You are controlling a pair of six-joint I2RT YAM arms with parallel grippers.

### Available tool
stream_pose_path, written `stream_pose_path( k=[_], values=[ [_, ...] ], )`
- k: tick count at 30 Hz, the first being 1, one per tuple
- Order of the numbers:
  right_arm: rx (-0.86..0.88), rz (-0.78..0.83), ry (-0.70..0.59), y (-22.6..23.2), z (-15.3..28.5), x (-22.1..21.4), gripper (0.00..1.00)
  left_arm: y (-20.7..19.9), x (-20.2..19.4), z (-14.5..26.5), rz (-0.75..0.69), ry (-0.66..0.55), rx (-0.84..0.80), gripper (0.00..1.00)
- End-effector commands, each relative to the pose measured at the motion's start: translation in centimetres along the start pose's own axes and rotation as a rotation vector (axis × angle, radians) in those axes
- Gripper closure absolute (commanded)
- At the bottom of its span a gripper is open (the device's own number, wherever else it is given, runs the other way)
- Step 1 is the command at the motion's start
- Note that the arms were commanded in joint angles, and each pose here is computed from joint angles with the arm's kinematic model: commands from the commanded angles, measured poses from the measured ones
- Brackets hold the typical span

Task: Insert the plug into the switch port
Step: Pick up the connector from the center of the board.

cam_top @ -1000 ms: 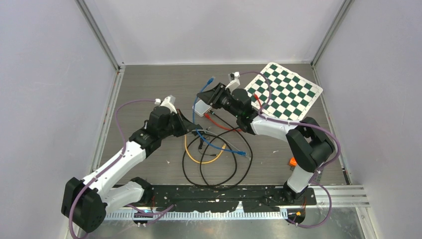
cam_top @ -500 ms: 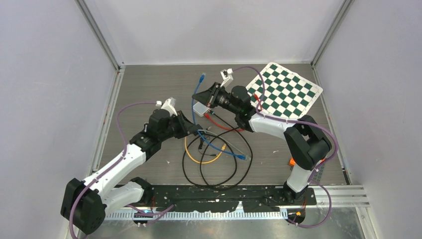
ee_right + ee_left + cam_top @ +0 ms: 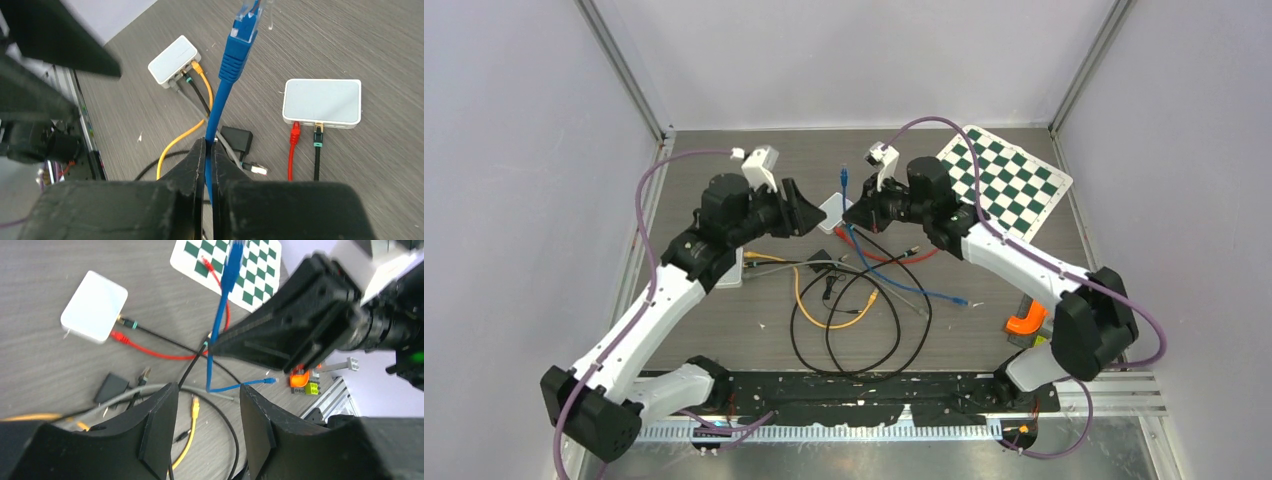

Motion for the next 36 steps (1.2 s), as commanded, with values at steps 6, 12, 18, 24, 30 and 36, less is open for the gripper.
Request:
stream_pose_path(
  k=[6, 12, 18, 24, 30, 36],
  values=[
    [0.03, 0.224, 0.051, 2.0, 3.9, -0.8, 0.95, -1.8, 5.2, -2.0, -0.074, 0.009, -0.172, 0.48],
    [0.02, 0.233, 0.067, 2.0, 4.3, -1.5, 0.95, -2.0, 6.2, -3.6, -0.054, 0.026, -0.21, 0.48],
    [0.007, 0.228, 0.073, 2.1, 4.2, -2.2, 0.95, -1.8, 5.7, -5.5, -0.02, 0.071, -0.253, 0.5],
    [0.008, 0.232, 0.076, 2.3, 4.2, -2.4, 0.95, -1.5, 5.5, -6.8, -0.007, 0.095, -0.251, 0.57],
    [-0.009, 0.242, 0.088, 2.1, 4.2, -2.8, 0.95, -1.3, 5.4, -7.3, -0.008, 0.111, -0.25, 0.71],
    [-0.069, 0.254, 0.09, 1.6, 4.3, -2.6, 0.89, -1.5, 5.2, -7.0, -0.016, 0.13, -0.299, 1.0]
  ],
)
Point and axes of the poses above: each gripper's point midway between its finger pads, its own z axis back along the fingers, its own y axis along the line the jaws close on, x = y × z, the point moved 9 cm from there along z, back along the fingers, and after that the axes turned 13 degrees about -z, right-handed, at the moved point
